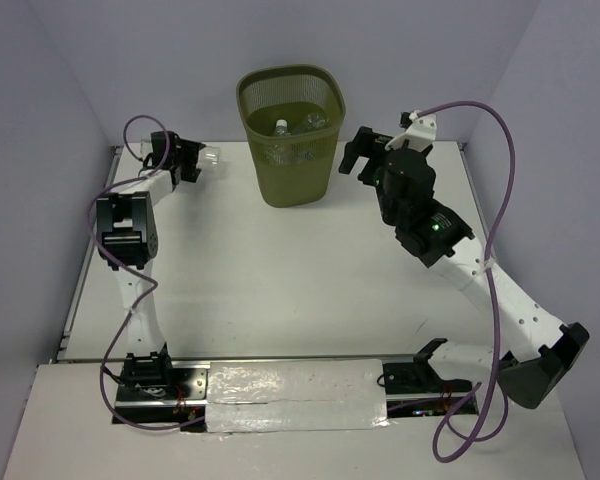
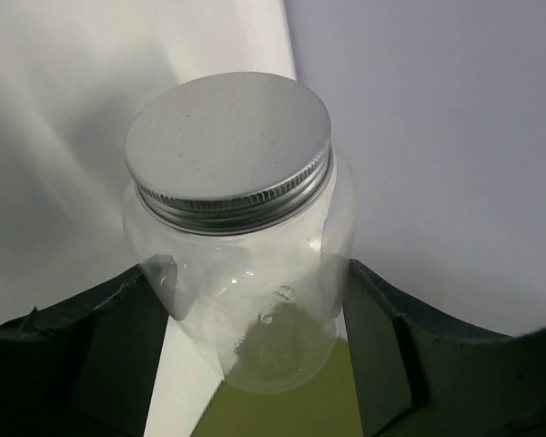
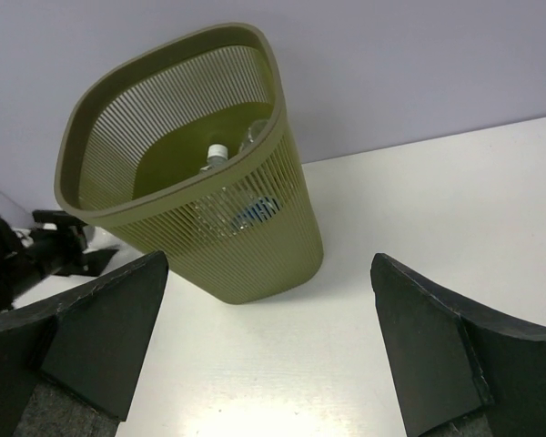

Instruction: Put the plastic bottles in the bin

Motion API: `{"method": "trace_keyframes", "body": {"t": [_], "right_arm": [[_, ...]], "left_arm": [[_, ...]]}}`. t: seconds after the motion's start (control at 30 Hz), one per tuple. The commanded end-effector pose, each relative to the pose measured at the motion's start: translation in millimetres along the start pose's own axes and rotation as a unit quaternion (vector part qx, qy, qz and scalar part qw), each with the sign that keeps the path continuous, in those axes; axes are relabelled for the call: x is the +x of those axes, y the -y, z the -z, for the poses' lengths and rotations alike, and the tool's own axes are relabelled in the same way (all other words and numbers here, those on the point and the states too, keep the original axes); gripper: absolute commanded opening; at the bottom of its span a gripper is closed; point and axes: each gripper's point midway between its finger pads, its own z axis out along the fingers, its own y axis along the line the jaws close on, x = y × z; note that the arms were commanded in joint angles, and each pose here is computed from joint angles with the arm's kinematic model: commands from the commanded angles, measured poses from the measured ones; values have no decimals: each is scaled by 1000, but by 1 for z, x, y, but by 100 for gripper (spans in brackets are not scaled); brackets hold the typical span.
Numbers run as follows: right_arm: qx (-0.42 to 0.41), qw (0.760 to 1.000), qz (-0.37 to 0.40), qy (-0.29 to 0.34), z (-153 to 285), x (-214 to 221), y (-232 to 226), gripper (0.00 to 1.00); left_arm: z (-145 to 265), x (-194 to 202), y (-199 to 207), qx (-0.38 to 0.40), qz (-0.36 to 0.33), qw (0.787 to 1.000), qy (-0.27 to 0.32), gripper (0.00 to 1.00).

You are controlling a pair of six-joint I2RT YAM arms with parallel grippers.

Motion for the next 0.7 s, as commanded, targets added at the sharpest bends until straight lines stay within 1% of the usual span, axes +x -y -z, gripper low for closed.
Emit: {"method": "trace_keyframes", "body": {"t": [0.0,0.03,0.1,0.13,0.2,0.23,0.3,0.33,0.37,0.4,0.43,0.47,0.5,0.6,0.67], "right_arm": [[-6,999,-30,28,21,-30,3,99],[-3,999,-27,24,22,-27,6,99],[0,999,-23,24,31,-28,13,99],[4,1000,-17,18,33,-21,17,100],[8,1000,-17,15,42,-21,25,100],[10,1000,-13,8,44,-14,28,100],[15,1000,-14,0,49,-8,34,100],[13,1000,-15,-3,54,-6,38,100],[14,1000,-14,-9,57,-3,40,100],[13,1000,-20,-13,60,0,41,100],[11,1000,-23,-15,63,0,43,100],[12,999,-26,-26,67,5,45,100],[11,999,-28,-30,69,7,46,100],[13,998,-33,-44,79,14,52,100],[24,998,-34,-48,86,17,61,100]], "left_arm": [[75,-13,100,108,-107,988,29,65],[100,-15,116,116,-156,980,33,65],[130,-14,143,134,-208,968,33,66],[155,-16,154,135,-256,957,35,66],[183,-13,174,154,-296,942,38,66],[212,-15,197,178,-327,927,53,66],[235,-6,214,198,-348,915,52,67],[254,-5,234,222,-367,901,64,67],[261,20,240,230,-382,894,44,68],[282,24,267,256,-390,882,58,68],[274,33,270,252,-411,874,57,68],[273,58,271,248,-425,870,38,69],[274,68,289,264,-435,860,47,70],[277,112,308,302,-446,842,21,71],[279,135,311,323,-442,837,0,72]]}}
